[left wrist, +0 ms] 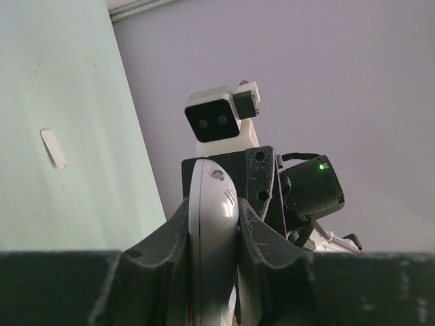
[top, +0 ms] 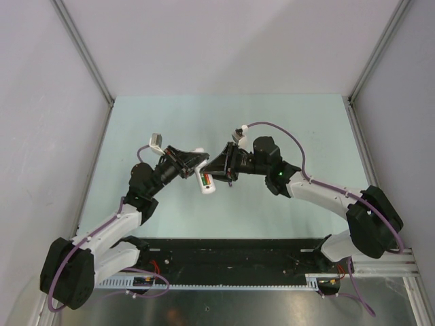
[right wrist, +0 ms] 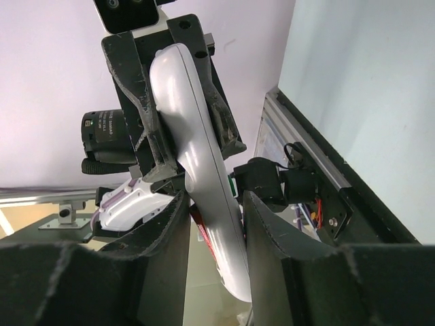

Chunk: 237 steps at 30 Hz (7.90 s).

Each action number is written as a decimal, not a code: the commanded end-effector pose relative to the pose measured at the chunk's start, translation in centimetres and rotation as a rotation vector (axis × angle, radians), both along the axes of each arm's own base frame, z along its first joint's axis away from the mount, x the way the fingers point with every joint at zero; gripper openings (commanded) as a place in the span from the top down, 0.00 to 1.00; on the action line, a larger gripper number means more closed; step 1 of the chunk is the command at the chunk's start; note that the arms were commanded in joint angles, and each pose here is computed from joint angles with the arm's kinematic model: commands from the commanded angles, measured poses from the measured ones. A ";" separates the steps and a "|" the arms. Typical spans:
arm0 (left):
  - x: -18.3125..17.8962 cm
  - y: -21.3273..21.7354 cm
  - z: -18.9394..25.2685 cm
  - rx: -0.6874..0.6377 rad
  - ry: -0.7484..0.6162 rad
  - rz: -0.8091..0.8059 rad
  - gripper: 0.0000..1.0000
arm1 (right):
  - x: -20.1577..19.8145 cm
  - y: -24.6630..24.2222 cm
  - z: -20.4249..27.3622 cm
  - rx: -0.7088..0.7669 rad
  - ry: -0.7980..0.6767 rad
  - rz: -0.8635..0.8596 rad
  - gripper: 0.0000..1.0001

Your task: Load the batteries into the remote control

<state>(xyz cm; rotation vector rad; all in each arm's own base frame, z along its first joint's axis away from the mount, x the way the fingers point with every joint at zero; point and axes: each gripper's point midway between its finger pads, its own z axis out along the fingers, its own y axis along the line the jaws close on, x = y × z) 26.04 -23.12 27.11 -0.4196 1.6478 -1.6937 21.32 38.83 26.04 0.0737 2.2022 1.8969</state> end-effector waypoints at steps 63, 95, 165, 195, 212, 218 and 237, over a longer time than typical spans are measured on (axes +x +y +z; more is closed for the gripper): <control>-0.6 -1.0 2.3 -0.061 -0.046 -0.087 1.00 | -1.5 -0.2 -1.2 -0.065 -0.120 0.071 0.56; -4.5 0.1 -4.2 0.091 -0.084 -0.130 1.00 | 12.3 -23.6 -17.3 -1.285 -0.333 -0.468 0.34; 1.2 -0.8 -2.6 0.098 -0.042 0.000 1.00 | 0.7 -11.6 -1.9 -0.885 -0.570 -0.141 1.00; 1.0 -1.4 -2.4 0.119 -0.087 0.110 1.00 | -2.5 -2.8 -1.0 -0.845 -0.483 0.100 1.00; 1.2 -1.1 -2.2 0.134 -0.095 0.132 1.00 | -1.2 -3.4 -2.6 -1.015 -0.520 0.068 1.00; 1.2 -1.2 -2.1 0.132 -0.093 0.125 1.00 | -1.0 -3.2 -2.9 -1.023 -0.522 0.066 1.00; 1.2 -1.1 -2.2 0.151 -0.115 0.147 1.00 | -0.6 -2.2 -2.3 -1.017 -0.530 0.066 1.00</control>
